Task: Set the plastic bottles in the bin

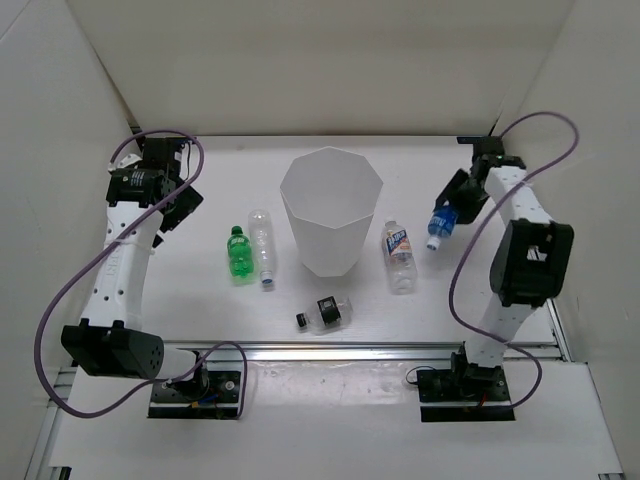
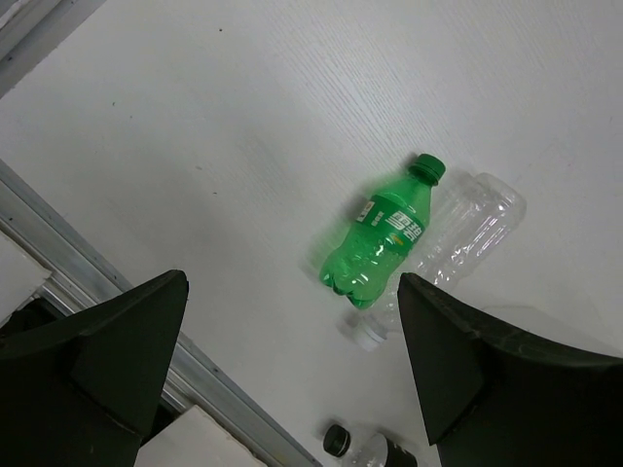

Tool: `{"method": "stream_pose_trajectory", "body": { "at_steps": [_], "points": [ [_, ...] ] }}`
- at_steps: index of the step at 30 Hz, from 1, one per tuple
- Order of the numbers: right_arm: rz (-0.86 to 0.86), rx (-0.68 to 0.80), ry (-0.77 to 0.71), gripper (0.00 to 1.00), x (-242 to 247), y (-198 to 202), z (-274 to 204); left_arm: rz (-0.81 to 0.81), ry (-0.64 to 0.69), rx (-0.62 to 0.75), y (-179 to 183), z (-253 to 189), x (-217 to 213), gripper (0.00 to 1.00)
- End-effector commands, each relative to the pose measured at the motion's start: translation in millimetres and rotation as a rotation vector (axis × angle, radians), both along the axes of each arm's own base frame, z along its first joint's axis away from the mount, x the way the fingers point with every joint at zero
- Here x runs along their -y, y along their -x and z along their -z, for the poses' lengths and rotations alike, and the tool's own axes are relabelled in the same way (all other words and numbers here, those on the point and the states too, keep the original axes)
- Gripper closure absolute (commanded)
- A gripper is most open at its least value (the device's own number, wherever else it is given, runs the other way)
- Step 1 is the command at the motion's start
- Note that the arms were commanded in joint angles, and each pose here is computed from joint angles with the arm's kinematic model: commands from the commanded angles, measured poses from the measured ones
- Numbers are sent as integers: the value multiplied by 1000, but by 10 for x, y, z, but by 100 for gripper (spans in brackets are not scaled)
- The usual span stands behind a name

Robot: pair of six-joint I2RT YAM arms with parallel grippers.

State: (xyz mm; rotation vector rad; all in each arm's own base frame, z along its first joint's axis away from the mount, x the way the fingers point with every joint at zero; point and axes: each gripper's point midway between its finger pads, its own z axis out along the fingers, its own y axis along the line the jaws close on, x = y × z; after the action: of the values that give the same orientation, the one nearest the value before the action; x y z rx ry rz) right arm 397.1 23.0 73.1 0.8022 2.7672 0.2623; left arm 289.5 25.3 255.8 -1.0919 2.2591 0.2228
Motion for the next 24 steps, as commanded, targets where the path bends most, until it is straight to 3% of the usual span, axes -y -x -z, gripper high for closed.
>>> {"method": "stream_pose_trajectory", "body": {
  "at_steps": [1, 5, 8, 13, 16, 24],
  "points": [
    [9, 399, -71, 62, -120, -225, -1564, -15, 46, -33, 210, 3, 62, 0],
    [-159, 773, -121, 64, -746, -12, -2940, 72, 169, -60, 161, 179, 271, 0],
    [-353, 978, -166, 64, -1319, 155, -3556, 135, 227, -60, 110, 312, 382, 0],
    [-622, 1041, -99, 64, -2289, 278, -3643, 172, 275, -81, 13, 448, 488, 0],
    [-672, 1011, -8, 64, -2630, 199, -3433, 183, 284, -47, -86, 379, 514, 0],
    [-676, 905, 34, 46, -2660, 134, -2971, 220, 289, 14, -288, 167, 555, 0]
  ]
}}
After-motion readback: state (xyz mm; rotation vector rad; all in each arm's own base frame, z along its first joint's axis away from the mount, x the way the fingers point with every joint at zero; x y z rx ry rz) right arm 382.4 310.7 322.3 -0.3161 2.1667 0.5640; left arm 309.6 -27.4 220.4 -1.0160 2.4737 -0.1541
